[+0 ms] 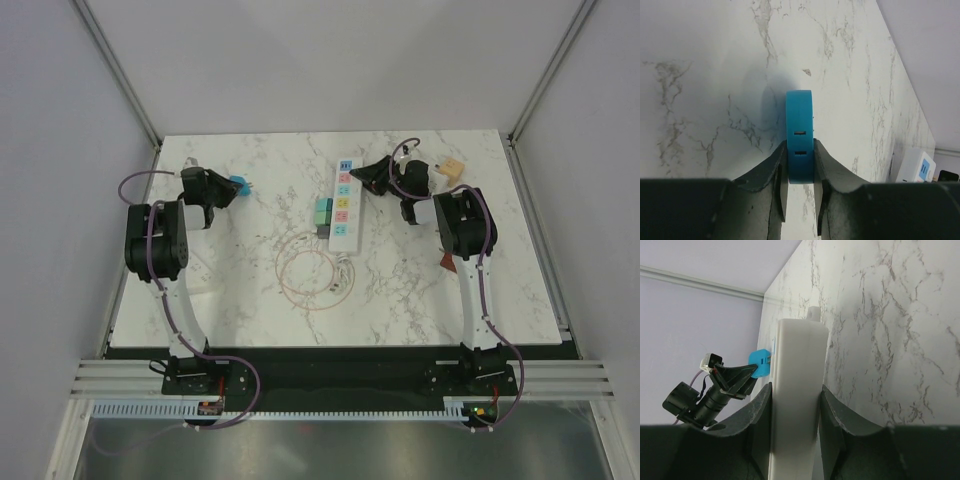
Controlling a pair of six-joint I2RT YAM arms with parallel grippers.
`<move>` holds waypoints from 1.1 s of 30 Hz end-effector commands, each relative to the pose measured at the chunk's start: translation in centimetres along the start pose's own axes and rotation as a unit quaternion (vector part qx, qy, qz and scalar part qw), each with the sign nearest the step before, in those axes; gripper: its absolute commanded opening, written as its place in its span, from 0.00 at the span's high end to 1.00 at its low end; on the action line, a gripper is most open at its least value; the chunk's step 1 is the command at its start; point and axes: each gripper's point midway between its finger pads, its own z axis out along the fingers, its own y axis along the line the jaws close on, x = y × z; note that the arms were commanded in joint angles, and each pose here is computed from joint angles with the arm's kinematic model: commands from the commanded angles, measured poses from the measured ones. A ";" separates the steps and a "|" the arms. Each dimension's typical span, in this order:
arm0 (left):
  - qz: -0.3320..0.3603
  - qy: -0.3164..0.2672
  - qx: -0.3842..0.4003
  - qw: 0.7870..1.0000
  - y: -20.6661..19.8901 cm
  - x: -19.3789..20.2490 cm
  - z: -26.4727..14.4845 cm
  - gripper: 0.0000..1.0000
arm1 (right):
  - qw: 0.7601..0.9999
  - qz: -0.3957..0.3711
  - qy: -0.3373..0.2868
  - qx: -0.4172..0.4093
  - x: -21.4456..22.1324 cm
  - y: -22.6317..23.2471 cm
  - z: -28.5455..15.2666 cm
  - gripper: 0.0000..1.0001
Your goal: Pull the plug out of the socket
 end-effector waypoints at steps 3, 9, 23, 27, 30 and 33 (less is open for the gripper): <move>-0.015 -0.041 -0.023 0.999 -0.1 -2.7 -1.2 0.60 | 0.996 -0.074 -0.014 -0.043 -1.1 2.2 0.7 1.00; 0.000 -0.054 -0.026 0.998 -0.2 -3.2 -2.3 0.25 | 0.996 -0.074 -0.011 -0.043 -1.0 2.2 0.8 1.00; 0.224 -0.046 0.169 0.959 -12.0 1.2 -4.2 0.22 | 0.993 -0.085 0.019 -0.084 -0.3 3.5 1.2 1.00; 0.219 0.027 0.299 0.928 -15.4 4.3 -4.1 0.22 | 0.988 -0.078 0.025 -0.132 -0.4 5.3 0.9 1.00; 0.220 0.065 0.357 0.906 -16.6 6.1 -4.2 0.21 | 0.984 -0.079 0.030 -0.157 -0.2 6.4 0.7 1.00; 0.227 0.107 0.393 0.885 -17.5 7.7 -4.5 0.20 | 0.982 -0.080 0.035 -0.168 -0.2 7.1 0.5 1.00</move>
